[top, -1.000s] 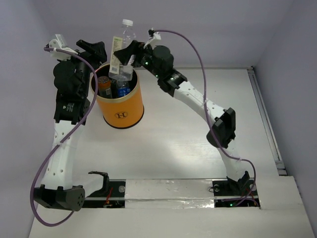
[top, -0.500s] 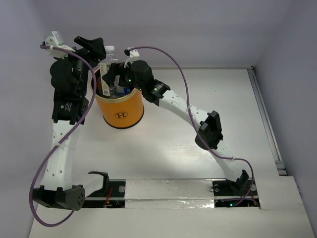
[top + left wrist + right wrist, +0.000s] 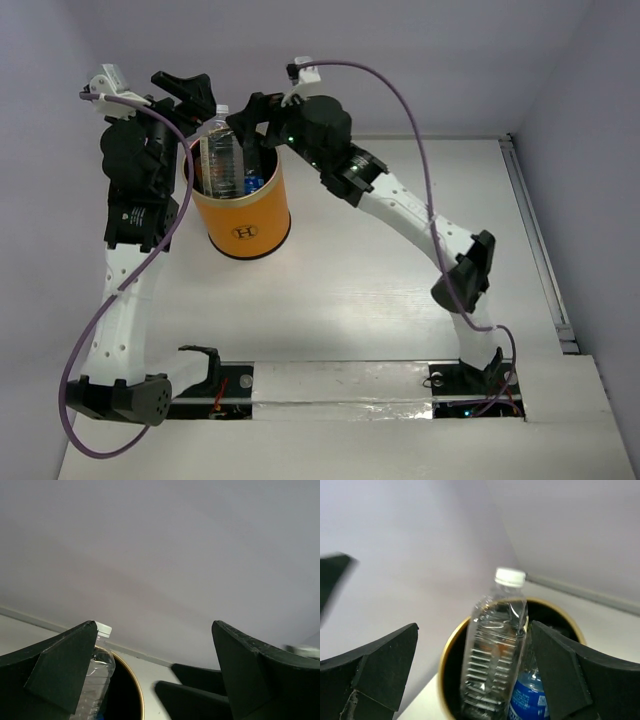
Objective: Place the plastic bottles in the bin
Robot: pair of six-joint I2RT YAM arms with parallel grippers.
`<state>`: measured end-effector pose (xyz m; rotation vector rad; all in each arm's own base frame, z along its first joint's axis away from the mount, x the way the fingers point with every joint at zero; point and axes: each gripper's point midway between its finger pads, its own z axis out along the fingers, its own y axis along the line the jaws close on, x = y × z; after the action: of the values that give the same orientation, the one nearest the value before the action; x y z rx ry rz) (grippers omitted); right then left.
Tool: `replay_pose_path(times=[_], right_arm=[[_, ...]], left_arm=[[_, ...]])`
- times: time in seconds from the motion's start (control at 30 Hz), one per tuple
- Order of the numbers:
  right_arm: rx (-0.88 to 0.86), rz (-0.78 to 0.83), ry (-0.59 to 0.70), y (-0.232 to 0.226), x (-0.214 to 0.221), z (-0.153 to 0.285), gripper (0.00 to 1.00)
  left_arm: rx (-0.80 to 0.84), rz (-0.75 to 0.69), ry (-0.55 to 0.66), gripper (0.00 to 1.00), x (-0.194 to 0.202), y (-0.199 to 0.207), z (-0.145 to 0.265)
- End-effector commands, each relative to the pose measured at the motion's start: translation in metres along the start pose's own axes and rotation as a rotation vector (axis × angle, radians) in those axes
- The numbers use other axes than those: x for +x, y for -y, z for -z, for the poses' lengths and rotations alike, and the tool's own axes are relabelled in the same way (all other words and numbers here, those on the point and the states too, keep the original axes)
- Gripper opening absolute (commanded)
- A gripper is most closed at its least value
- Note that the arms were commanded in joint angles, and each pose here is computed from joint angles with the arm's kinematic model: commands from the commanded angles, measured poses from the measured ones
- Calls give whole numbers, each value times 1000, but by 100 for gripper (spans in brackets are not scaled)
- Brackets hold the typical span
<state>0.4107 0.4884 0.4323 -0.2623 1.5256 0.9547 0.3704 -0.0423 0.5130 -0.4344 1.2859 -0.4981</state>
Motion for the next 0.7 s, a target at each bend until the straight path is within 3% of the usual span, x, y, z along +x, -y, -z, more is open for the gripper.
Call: replay_pose_path(times=[0.0,0.03,0.1,0.13,0.17,0.2,0.23,0.27,0.33,0.37,0.4,0.5,0.53,0.57,0.63,0.67], right_arm=[[-6,21,156,-13,-68,33,96],[-17,13,210,-22,-97,53,91],[-11,10,215,-19,-100,69,53],[-22,-2,280,-27,-134,101,32],[-23,-9,314,-28,-146,117,4],[15,2,273,-14,-123,125,0],[56,-3,293,-5,-128,142,0],[52,-19,375,-10,-166,189,0],[154,-12,358,18,-148,223,0],[170,-33,402,20,-170,271,0],[194,-54,411,27,-171,292,0],[336,-122,421,65,-156,365,16],[425,-139,427,85,-146,382,22],[463,-155,434,94,-143,396,45],[548,-185,467,113,-141,433,67],[578,-187,469,119,-137,440,87]], left_arm=[[59,28,78,99,-28,17,15],[65,34,78,99,-28,18,16],[88,44,76,99,-30,22,22],[98,48,74,99,-30,24,24],[105,50,70,99,-30,25,28],[118,58,61,99,-29,28,30],[125,62,55,99,-28,29,33],[130,64,49,99,-28,30,38],[137,76,30,99,-26,31,46],[134,77,23,99,-25,30,53],[130,73,17,99,-24,28,58],[93,50,-31,99,-15,18,75],[91,47,-37,99,-14,17,80],[89,48,-39,99,-13,14,89],[122,51,-53,99,-10,18,99],[138,51,-55,99,-8,19,105]])
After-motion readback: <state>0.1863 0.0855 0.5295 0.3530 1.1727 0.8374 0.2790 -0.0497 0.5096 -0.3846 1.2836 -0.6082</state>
